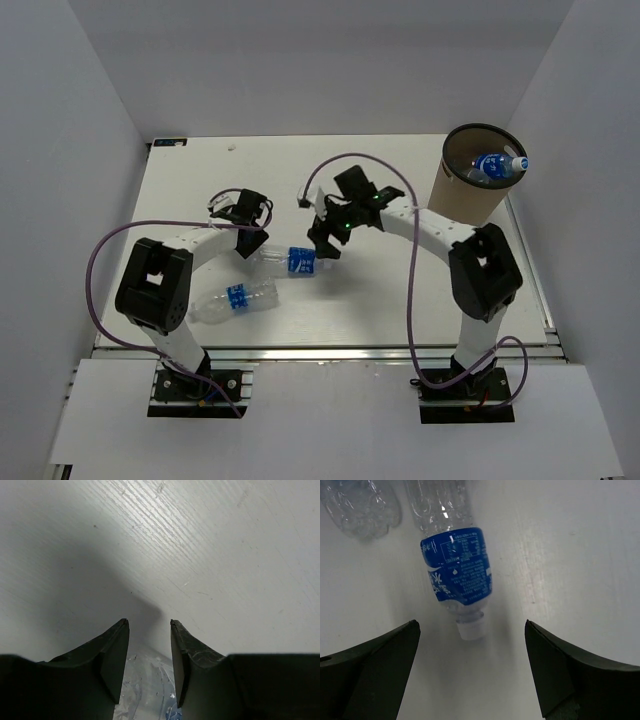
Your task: Put the plastic bottles in the bin
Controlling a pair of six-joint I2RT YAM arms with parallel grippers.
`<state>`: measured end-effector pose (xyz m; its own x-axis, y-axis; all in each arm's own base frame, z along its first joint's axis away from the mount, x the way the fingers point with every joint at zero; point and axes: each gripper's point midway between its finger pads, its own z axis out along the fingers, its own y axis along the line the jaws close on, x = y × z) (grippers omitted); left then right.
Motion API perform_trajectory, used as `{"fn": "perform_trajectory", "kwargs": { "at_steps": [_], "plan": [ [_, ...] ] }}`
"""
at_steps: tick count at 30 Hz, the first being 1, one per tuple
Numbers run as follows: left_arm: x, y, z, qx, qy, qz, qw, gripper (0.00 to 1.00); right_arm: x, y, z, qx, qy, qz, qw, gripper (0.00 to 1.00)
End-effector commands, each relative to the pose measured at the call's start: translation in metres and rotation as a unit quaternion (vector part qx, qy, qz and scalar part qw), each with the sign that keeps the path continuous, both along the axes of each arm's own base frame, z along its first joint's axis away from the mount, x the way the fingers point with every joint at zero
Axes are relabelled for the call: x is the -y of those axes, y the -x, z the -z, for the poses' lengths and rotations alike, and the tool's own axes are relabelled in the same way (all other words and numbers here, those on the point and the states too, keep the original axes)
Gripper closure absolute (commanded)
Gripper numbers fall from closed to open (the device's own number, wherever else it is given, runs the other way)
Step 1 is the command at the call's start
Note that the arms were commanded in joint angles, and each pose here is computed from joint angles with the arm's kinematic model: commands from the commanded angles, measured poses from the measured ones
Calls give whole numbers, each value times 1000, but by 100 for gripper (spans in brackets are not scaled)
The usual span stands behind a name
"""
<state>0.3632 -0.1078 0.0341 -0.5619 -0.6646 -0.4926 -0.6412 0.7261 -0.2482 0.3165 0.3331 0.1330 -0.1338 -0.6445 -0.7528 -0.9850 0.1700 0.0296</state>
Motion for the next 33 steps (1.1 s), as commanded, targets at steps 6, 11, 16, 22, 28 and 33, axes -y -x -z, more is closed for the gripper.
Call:
{"fn": "perform_trajectory", "kwargs": {
  "at_steps": [6, 11, 16, 22, 28, 33],
  "plan": [
    [8, -15, -25, 32, -3, 19, 999, 47, -67, -5, 36, 27, -40, 71, 996, 11],
    [0, -13, -35, 38, -20, 13, 999, 39, -92, 3, 56, 25, -69, 44, 996, 11],
    [-11, -20, -60, 57, -43, -4, 997, 31, -108, 6, 89, 8, -39, 43, 998, 13],
    [-43, -14, -107, 97, -64, -48, 992, 2, -97, -18, 31, 80, -93, 121, 985, 56],
    [-67, 20, -160, 158, -58, -72, 983, 2, -14, -88, -131, 173, -203, 278, 923, 72],
    [-65, 64, -144, 158, -15, -46, 986, 2, 132, -132, -266, 272, -303, 401, 820, 70]
  ]
}}
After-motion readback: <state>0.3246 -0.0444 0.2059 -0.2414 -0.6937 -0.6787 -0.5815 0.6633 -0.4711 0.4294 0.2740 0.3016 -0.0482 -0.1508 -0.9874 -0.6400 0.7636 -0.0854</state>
